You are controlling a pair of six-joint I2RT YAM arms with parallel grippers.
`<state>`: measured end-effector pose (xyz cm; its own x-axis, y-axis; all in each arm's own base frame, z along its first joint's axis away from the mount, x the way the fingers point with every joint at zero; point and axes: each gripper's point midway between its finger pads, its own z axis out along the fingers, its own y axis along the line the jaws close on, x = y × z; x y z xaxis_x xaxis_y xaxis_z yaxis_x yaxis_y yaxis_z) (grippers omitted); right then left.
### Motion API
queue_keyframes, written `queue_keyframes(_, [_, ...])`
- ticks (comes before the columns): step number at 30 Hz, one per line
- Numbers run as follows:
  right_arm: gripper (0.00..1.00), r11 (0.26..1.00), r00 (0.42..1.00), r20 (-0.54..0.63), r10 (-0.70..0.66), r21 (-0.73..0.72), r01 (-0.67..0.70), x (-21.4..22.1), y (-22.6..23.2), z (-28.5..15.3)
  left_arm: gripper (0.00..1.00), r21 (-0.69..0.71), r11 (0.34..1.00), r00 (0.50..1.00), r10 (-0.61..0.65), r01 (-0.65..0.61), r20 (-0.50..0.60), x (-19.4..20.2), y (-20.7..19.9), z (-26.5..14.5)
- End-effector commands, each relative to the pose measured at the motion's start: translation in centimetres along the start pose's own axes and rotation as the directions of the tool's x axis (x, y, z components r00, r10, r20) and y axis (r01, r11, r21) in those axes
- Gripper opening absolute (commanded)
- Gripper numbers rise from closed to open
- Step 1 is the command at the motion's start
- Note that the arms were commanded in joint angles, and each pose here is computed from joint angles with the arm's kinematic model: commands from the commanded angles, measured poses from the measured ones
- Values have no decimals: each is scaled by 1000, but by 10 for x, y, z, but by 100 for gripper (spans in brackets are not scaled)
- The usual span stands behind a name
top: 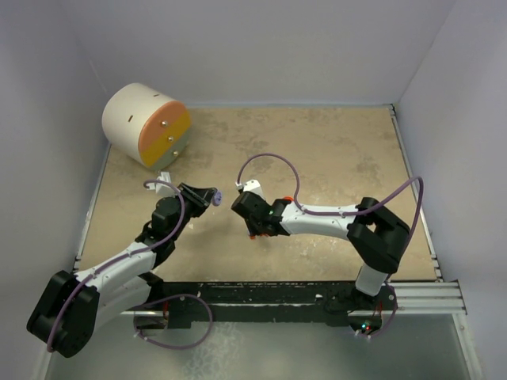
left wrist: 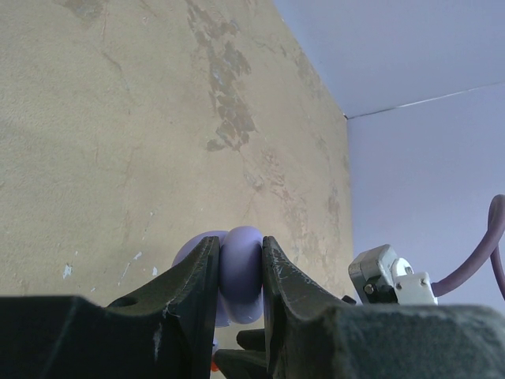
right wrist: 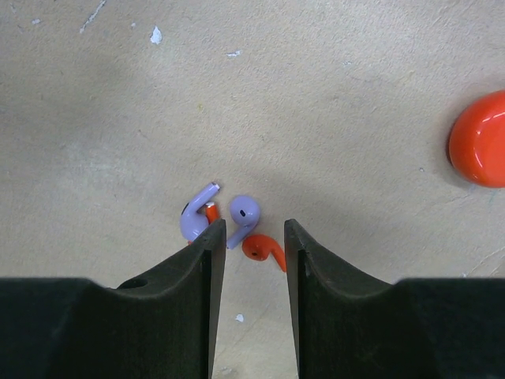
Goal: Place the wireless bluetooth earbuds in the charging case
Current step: Pick up the earbud from the center of the board.
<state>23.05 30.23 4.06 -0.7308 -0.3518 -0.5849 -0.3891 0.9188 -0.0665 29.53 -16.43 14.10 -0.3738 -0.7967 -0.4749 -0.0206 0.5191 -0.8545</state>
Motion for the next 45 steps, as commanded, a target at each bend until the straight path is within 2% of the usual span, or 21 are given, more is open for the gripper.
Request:
queue_keyframes(1, [39, 1000, 999, 22, 24, 15, -24, -5, -4, -3, 0, 48, 999, 1000, -20, 19, 21, -6, -11, 0])
queue_keyframes(45, [36, 1000, 1000, -28, -6, -9, 5, 16, -4, 21, 0, 40, 999, 1000, -13, 12, 20, -7, -11, 1])
